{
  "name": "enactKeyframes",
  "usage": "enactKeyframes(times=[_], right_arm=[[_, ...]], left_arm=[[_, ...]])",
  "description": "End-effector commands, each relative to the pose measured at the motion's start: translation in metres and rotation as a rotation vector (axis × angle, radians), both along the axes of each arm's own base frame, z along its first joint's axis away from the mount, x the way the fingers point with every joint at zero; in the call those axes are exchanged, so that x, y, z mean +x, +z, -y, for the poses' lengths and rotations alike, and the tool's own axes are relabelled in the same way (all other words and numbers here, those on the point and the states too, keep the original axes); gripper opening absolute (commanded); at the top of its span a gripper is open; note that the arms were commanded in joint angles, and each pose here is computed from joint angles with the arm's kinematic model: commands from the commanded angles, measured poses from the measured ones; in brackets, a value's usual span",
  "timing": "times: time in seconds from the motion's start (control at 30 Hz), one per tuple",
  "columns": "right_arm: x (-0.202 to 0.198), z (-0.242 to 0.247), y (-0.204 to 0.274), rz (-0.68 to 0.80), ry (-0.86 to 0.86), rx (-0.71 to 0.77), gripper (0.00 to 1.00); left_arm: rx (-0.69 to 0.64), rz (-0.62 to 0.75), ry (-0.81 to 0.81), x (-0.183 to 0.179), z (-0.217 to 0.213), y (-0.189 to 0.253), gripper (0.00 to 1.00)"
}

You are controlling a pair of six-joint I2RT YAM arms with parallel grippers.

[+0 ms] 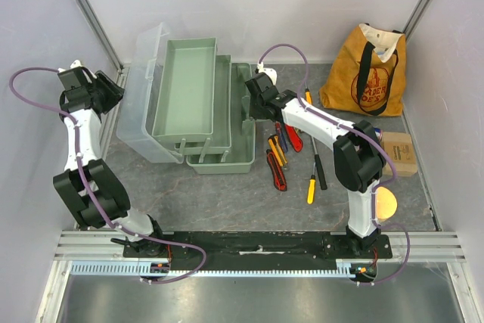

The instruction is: Pack the tool kit

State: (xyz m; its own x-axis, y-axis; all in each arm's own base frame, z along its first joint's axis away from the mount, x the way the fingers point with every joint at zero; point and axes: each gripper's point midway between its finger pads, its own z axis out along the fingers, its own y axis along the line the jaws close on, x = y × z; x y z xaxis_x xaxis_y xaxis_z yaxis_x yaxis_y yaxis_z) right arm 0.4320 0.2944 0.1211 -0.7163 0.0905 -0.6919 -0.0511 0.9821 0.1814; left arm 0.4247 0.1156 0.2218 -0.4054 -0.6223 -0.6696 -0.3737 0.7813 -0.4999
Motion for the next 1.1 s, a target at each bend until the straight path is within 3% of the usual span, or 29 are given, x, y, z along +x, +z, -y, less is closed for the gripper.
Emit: enactKeyframes(times=[0.0, 0.07, 0.27, 0.4, 0.57, 1.07], right_arm=[[-0.001, 0.014, -0.015, -0.060, -0.021, -0.037, 0.08], [-0.002, 0.012, -0.018, -0.067, -0.015, -0.033, 0.08], [-0.005, 0.009, -0.026, -0.093, 0.004, -0.025, 0.08], [-0.006, 0.008, -0.031, -0.106, 0.018, -0.026, 0.08], [-0.006, 0.003, -0.039, -0.125, 0.029, -0.017, 0.08], [-0.012, -0.002, -0.052, -0.166, 0.048, 0.004, 0.08]], left_arm=[[0.129, -0.010, 0.015, -0.005, -0.014, 0.003, 0.50], [0.155, -0.019, 0.022, -0.006, -0.018, -0.002, 0.42], [0.261, -0.012, -0.042, -0.006, -0.019, -0.019, 0.36], [0.377, -0.022, -0.089, -0.006, -0.015, -0.035, 0.36], [0.499, -0.105, -0.016, -0.009, -0.038, -0.048, 0.36], [0.585, -0.187, 0.083, 0.003, -0.071, -0.038, 0.37]])
